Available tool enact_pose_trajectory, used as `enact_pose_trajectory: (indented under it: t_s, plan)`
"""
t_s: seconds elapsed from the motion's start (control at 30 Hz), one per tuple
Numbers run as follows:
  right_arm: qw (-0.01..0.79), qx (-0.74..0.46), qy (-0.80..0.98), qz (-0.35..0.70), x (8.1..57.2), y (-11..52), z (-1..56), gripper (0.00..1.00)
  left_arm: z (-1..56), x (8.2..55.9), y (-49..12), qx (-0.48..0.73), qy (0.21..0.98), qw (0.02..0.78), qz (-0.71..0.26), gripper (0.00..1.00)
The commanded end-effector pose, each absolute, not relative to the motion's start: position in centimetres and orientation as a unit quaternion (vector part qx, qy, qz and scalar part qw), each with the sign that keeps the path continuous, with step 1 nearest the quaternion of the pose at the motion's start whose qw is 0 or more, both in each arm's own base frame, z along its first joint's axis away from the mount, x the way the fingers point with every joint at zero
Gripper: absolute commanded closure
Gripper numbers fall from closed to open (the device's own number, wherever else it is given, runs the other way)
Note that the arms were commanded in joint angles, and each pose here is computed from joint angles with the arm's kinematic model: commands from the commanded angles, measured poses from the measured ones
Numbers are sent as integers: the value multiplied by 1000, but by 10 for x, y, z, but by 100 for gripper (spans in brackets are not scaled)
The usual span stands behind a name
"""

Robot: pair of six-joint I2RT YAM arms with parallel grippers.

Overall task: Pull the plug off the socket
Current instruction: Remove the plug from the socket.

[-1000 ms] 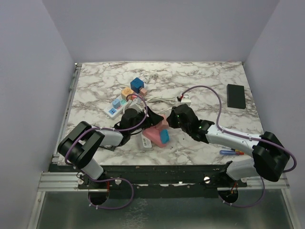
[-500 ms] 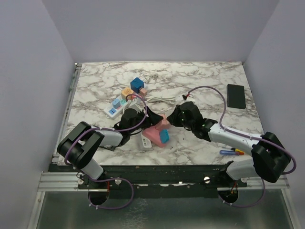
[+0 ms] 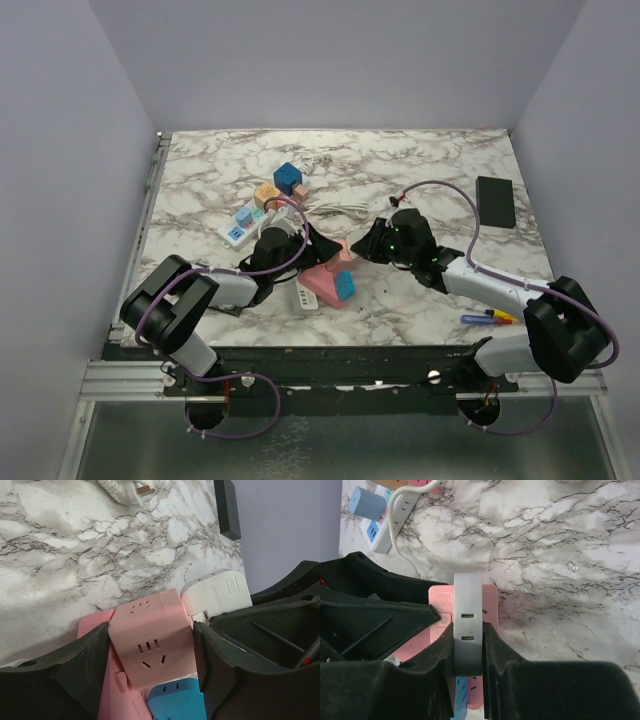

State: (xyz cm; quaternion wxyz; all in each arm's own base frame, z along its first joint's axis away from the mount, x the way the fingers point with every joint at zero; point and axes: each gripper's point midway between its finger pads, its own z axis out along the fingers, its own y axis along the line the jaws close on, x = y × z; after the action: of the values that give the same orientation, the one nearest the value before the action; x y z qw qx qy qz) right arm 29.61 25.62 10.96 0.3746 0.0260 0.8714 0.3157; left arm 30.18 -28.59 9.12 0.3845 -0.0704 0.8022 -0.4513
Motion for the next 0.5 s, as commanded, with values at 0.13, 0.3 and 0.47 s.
enact_pose_trajectory:
  t_s: [0.13,0.3,0.47]
  plan:
    - [372,28,877,303,301,248,104,100,21,284,-250,-59,873,345,-338,93]
    - [357,17,884,302,306,248,103,100,20,283,-249,-58,874,345,-338,93]
    - [329,-3,896,298,307,254,95,100,19,282,-249,-58,875,343,-337,94]
